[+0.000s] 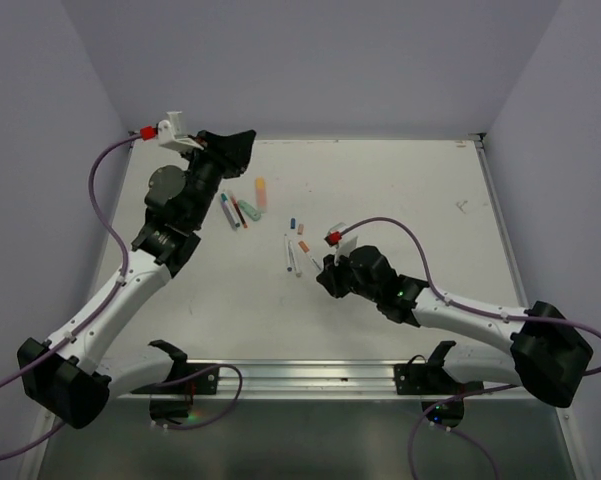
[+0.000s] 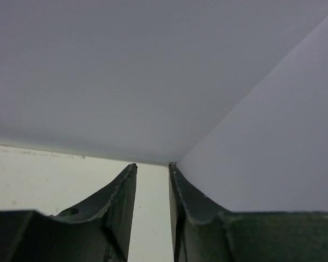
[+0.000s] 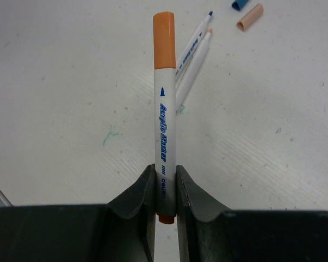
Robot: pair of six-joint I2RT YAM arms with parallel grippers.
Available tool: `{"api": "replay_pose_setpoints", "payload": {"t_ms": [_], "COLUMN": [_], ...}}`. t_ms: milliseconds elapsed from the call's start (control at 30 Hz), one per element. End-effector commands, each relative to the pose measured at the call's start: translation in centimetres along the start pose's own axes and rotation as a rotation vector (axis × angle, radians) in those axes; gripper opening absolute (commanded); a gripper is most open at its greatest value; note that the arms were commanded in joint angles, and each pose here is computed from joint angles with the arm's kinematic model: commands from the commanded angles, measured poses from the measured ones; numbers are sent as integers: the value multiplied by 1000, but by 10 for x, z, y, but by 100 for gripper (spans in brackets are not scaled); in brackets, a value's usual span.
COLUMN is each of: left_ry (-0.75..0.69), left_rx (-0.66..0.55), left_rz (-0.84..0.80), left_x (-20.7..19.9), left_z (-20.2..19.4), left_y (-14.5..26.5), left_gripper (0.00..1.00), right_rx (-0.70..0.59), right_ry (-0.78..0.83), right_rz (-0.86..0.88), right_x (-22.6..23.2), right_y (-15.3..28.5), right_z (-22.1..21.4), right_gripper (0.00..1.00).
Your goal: Open the pen caps
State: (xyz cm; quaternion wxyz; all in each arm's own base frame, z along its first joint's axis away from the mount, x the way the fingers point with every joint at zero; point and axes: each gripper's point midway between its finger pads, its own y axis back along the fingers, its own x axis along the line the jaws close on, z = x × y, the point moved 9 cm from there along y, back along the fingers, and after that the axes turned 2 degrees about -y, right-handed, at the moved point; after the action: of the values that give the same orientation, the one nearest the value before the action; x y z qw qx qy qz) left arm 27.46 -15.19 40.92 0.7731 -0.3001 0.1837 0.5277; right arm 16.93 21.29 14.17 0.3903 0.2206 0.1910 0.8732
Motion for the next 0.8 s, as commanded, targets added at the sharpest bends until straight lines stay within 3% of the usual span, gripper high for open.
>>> {"api": "replay_pose_setpoints", "payload": {"t_ms": [0,33,133,233,400,567,767], "left_ry": [-32,-31,-15,17,62,80,91], "left_rx": [229,270,417,528,616,650,683], "left_rz": [-59,-77,-125,-139,-136,-125,-108], "left_x": [3,4,10,18,22,22,25], "left_z": [-32,-39,-67,-91,-116,-128,-139], "left_y": [-2,-1,0,4,10,11,10], "left_gripper": [35,43,51,57,61,61,54], "right_rx": [-115,-124,-166,-219,-291,-338,-361], "right_ry": [-22,-22,-38,-54,-68,-72,-73], "right_rz": [23,27,36,26,-14,2,10], "right_x": [10,12,16,19,20,25,29], "right_y": [8,9,13,17,18,17,13], "right_z": [37,40,55,71,93,109,118], "right_gripper": [0,0,0,0,0,0,0]}}
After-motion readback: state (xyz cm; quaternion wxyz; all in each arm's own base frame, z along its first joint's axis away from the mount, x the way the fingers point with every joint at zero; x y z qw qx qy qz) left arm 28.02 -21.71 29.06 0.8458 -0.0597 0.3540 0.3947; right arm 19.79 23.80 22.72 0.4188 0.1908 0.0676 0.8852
